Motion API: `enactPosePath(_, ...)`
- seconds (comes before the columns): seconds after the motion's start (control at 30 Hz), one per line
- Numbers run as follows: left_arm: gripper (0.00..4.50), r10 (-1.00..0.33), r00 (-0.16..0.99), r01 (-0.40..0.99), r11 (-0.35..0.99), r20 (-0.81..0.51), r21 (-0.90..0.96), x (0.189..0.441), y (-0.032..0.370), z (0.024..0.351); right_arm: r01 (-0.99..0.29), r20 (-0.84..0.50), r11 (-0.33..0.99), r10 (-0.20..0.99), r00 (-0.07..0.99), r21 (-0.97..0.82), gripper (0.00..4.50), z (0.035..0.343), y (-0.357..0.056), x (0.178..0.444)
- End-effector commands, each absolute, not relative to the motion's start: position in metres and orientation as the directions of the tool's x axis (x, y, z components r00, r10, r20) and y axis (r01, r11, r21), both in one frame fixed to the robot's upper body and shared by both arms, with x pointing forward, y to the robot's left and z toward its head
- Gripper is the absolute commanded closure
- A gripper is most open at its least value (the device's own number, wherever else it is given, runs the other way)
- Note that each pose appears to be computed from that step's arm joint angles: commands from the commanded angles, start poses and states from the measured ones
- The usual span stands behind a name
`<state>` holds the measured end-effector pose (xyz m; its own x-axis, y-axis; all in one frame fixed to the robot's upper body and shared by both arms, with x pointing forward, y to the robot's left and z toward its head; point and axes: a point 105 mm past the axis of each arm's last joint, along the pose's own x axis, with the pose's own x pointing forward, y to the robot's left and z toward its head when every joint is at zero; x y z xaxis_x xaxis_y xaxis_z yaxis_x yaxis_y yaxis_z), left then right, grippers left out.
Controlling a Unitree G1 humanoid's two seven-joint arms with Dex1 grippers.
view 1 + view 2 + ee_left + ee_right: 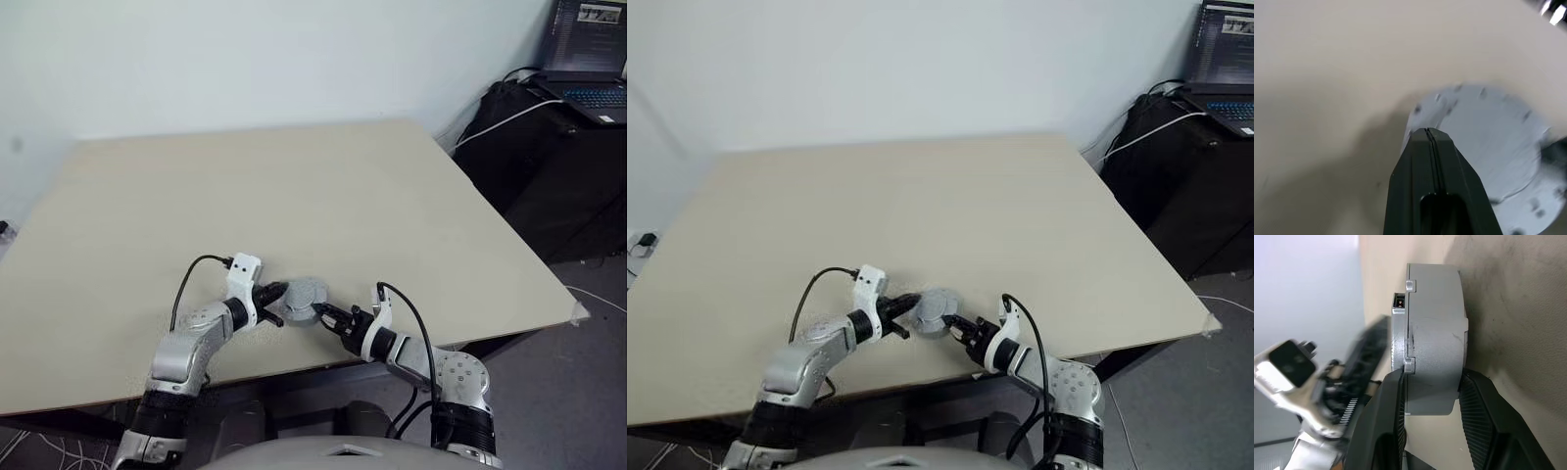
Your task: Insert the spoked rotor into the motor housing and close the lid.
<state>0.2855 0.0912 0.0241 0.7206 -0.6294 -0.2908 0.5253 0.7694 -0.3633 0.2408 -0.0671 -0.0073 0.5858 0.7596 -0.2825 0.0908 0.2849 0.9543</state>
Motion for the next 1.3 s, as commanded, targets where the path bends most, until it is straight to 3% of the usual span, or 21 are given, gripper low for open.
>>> enactPosePath(0.03,4.5,-0.557,0.826,0.49,0.787,-0.091,-0.375,0.292,0.108,0.065,0.017,-0.161,0.192,0.773,0.613,0.981,3.24,0.017,-0.053,0.247)
enactPosePath(0.23,4.5,-0.474,0.879,0.386,0.653,0.046,-0.651,0.268,0.125,0.073,-0.045,-0.073,0.134,0.757,0.649,0.99,3.24,0.036,-0.059,0.256)
enactPosePath(0.43,4.5,-0.483,0.873,0.225,0.52,-0.066,-0.824,0.234,0.11,0.037,-0.102,-0.017,0.117,0.733,0.68,0.988,3.24,0.056,-0.062,0.271)
enactPosePath(0.53,4.5,-0.473,0.879,0.165,0.414,-0.056,-0.895,0.226,0.102,0.032,-0.147,0.03,0.098,0.728,0.685,0.984,3.24,0.072,-0.061,0.277)
enactPosePath(0.77,2.31,-0.426,0.902,0.166,0.204,0.065,-0.965,0.223,0.094,0.045,-0.19,0.067,0.078,0.754,0.653,0.979,3.24,0.088,-0.05,0.278)
enactPosePath(0.87,1.3,-0.429,0.889,0.204,0.057,0.161,-0.977,0.219,0.088,0.058,-0.183,0.052,0.084,0.772,0.633,0.979,3.24,0.086,-0.046,0.273)
enactPosePath(1.0,0.03,-0.414,0.892,0.197,-0.008,0.183,-0.98,0.217,0.084,0.061,-0.174,0.045,0.083,0.78,0.624,0.981,3.24,0.084,-0.043,0.27)
enactPosePath(1.3,0.03,-0.387,0.902,0.19,-0.039,0.19,-0.981,0.22,0.08,0.06,-0.16,0.037,0.066,0.823,0.567,0.985,3.24,0.084,-0.032,0.257)
